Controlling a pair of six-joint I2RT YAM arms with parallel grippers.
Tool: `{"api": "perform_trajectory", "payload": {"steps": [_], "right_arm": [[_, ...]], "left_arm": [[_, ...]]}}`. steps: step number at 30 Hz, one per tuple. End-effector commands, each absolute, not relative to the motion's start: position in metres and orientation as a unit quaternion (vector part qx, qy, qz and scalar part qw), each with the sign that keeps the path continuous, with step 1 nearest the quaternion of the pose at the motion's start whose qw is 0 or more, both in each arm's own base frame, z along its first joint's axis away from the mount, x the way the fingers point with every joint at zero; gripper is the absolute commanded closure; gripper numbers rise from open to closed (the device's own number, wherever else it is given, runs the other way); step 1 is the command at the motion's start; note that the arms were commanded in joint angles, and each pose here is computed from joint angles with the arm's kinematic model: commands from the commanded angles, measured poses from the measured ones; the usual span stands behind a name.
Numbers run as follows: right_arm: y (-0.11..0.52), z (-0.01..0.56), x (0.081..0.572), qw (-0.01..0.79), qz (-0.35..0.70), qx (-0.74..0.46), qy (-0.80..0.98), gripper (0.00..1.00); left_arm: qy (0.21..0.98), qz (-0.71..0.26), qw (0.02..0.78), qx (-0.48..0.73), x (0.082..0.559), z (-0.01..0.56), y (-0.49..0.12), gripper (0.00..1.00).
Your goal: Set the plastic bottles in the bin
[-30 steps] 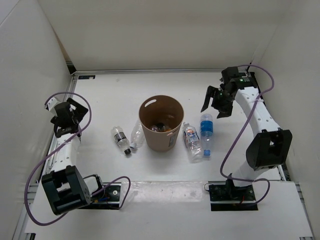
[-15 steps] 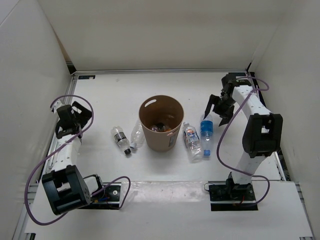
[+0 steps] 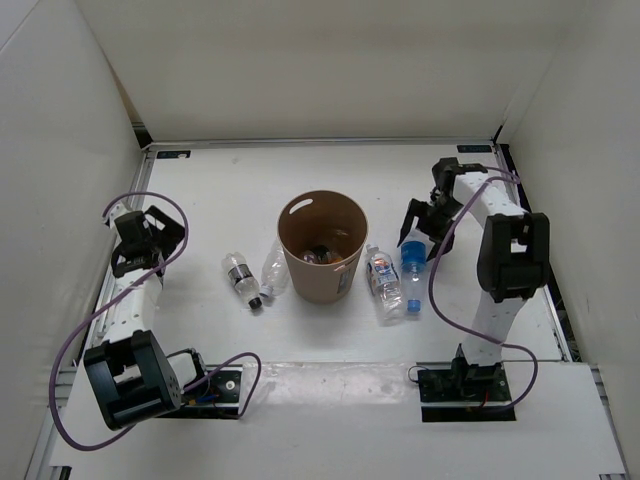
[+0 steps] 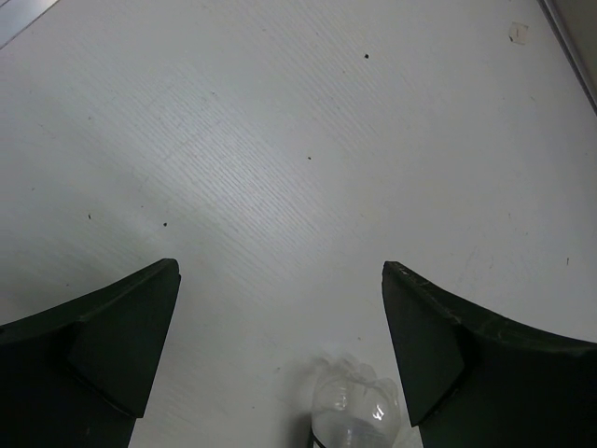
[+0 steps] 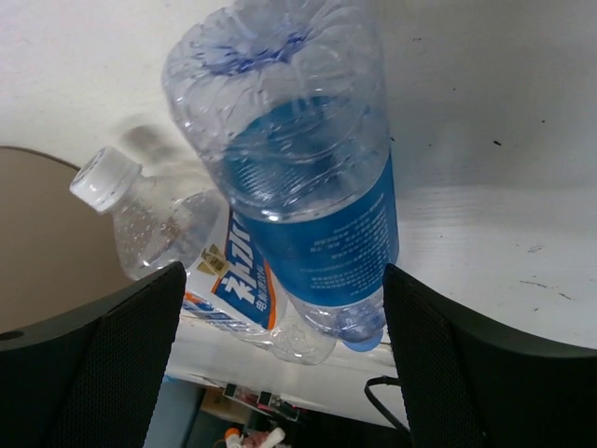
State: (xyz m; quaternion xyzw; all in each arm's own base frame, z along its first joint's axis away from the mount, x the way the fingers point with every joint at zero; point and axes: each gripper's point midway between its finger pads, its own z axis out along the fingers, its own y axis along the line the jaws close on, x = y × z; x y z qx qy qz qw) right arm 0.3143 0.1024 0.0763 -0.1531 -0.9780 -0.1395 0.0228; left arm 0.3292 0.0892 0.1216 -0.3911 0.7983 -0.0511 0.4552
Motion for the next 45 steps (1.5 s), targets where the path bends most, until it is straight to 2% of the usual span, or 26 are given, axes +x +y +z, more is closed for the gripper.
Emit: {"api": "perform_trajectory", "payload": {"steps": [1,10,12,17,19,22,26,33,35,39,40,45], "right_arm": [[0.107,0.071,0.31,0.046,-0.142,-0.159,-0.976,0.12],[0.106,0.056,0.305,0.099,-0.099,-0.162,-0.977,0.14],[0.108,0.055,0.305,0.108,-0.091,-0.157,-0.978,0.17],[0.11,0.056,0.304,0.119,-0.071,-0.139,-0.981,0.36],[0.11,0.056,0.302,0.123,-0.069,-0.139,-0.98,0.38],[0.108,0.058,0.303,0.123,-0.078,-0.154,-0.977,0.5],[0.098,0.082,0.315,0.08,-0.097,-0.181,-0.975,0.66],[0.068,0.134,0.34,-0.001,-0.121,-0.217,-0.969,0.88],[0.064,0.154,0.353,-0.045,-0.137,-0.211,-0.967,0.9],[0.043,0.219,0.374,-0.16,-0.165,-0.215,-0.949,1.0],[0.043,0.248,0.383,-0.205,-0.178,-0.205,-0.94,1.0],[0.054,0.332,0.395,-0.325,-0.208,-0.163,-0.908,1.0]], "left_arm": [[0.798,-0.041,0.463,-0.385,0.331,0.13,0.094,0.0],[0.801,-0.032,0.459,-0.384,0.332,0.13,0.097,0.0],[0.8,-0.031,0.459,-0.386,0.332,0.13,0.098,0.0],[0.801,-0.03,0.457,-0.386,0.331,0.128,0.098,0.0],[0.8,-0.031,0.459,-0.386,0.332,0.129,0.097,0.0],[0.8,-0.031,0.457,-0.387,0.332,0.128,0.097,0.0],[0.798,-0.032,0.46,-0.387,0.333,0.129,0.097,0.0],[0.798,-0.033,0.456,-0.393,0.333,0.124,0.098,0.0],[0.797,-0.035,0.459,-0.391,0.334,0.126,0.097,0.0],[0.796,-0.036,0.46,-0.391,0.334,0.126,0.097,0.0],[0.797,-0.036,0.46,-0.39,0.334,0.126,0.097,0.0],[0.799,-0.038,0.463,-0.382,0.334,0.126,0.096,0.0]]}}
